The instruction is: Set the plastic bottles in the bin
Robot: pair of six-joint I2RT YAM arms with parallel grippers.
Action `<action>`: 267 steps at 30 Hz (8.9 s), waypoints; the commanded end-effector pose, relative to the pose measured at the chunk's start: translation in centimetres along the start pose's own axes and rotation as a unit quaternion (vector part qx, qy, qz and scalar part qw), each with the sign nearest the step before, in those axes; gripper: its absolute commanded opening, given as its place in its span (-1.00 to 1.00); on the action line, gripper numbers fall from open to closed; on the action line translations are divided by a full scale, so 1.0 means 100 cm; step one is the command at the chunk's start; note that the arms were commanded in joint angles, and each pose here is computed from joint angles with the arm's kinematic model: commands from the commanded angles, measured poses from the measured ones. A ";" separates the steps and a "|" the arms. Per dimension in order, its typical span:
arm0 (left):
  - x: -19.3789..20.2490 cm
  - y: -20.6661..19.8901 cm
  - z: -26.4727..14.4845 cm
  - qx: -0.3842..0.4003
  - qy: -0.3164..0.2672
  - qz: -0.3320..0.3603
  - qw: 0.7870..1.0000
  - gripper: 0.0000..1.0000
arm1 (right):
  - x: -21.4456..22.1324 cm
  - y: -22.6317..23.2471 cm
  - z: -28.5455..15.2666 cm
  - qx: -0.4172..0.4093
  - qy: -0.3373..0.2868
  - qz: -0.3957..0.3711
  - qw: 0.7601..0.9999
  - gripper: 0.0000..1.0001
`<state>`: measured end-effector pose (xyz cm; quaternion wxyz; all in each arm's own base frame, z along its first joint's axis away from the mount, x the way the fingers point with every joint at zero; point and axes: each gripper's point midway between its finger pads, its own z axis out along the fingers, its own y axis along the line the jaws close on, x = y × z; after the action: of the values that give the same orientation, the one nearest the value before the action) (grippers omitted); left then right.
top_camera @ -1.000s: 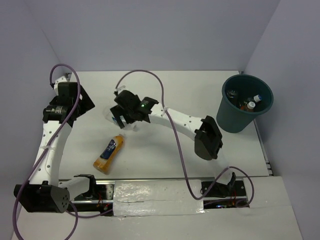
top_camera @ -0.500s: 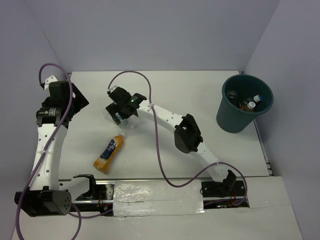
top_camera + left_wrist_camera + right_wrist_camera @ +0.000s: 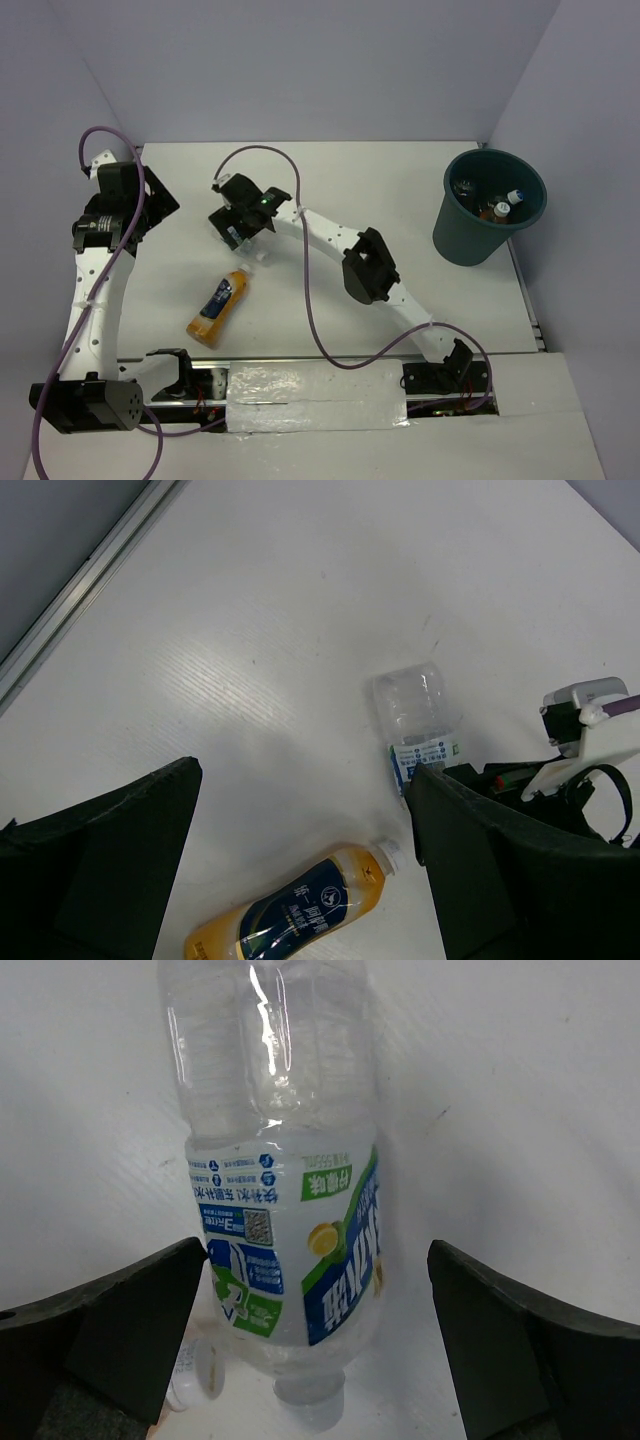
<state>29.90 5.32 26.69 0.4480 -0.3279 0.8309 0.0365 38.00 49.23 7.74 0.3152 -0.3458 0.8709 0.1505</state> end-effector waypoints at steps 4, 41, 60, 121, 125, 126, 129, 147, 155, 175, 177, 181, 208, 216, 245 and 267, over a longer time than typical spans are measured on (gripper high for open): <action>-0.005 -0.003 0.001 0.007 -0.009 -0.012 1.000 0.99 | -0.001 0.009 0.013 -0.017 -0.009 0.007 1.000 0.99; 0.010 -0.039 0.013 0.097 0.022 -0.024 0.995 0.99 | 0.110 -0.367 -0.530 0.592 -0.351 0.345 0.638 0.23; 0.015 -0.041 0.017 0.101 0.033 -0.020 0.994 0.99 | 0.147 -0.423 -0.475 0.602 -0.313 0.391 0.622 0.73; -0.013 -0.020 -0.025 0.064 0.001 -0.005 0.998 0.99 | 0.087 0.142 -0.038 -0.076 0.054 0.512 0.854 1.00; -0.014 -0.021 -0.027 0.067 -0.002 -0.007 0.998 0.99 | 0.079 0.151 -0.030 -0.082 0.054 0.512 0.853 1.00; -0.014 -0.021 -0.028 0.068 -0.002 -0.008 0.998 0.99 | 0.080 0.152 -0.028 -0.078 0.058 0.512 0.853 1.00; -0.013 -0.022 -0.027 0.072 0.002 -0.007 0.997 0.99 | 0.082 0.158 -0.025 -0.085 0.070 0.520 0.847 0.98; -0.004 -0.024 -0.024 0.081 0.012 -0.009 0.997 0.99 | 0.083 0.147 -0.027 -0.063 0.055 0.523 0.848 0.82; -0.003 -0.022 -0.022 0.076 0.011 -0.005 0.997 0.99 | 0.074 0.135 -0.032 -0.079 0.044 0.537 0.839 0.28; -0.009 -0.015 -0.020 0.061 -0.014 0.001 0.998 0.99 | -0.052 -0.156 -0.374 0.268 -0.310 0.230 0.883 -0.03; -0.005 -0.015 -0.017 0.063 -0.010 0.003 0.998 0.99 | -0.030 -0.211 -0.433 0.389 -0.326 0.245 0.826 -0.01; -0.002 -0.020 -0.013 0.074 -0.005 0.003 0.997 0.99 | 0.024 -0.280 -0.544 0.539 -0.356 0.302 0.702 0.02; 0.006 -0.027 -0.002 0.081 0.019 0.011 0.996 0.99 | 0.113 -0.414 -0.520 0.599 -0.272 0.403 0.637 0.04; 0.010 -0.027 0.001 0.082 0.024 0.012 0.996 0.99 | 0.134 -0.424 -0.488 0.607 -0.253 0.414 0.629 0.06; 0.019 -0.027 0.004 0.088 0.034 0.014 0.995 0.99 | 0.075 -0.353 -0.613 0.532 -0.398 0.394 0.635 1.00; -0.003 -0.061 -0.020 0.183 0.006 0.012 0.983 0.99 | 0.143 -0.283 -0.597 0.482 -0.349 0.380 0.708 1.00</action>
<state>31.54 0.41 26.41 0.4539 -0.2528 0.8493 -0.0936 23.25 -7.04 43.07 0.6431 0.2973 0.7020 -0.0722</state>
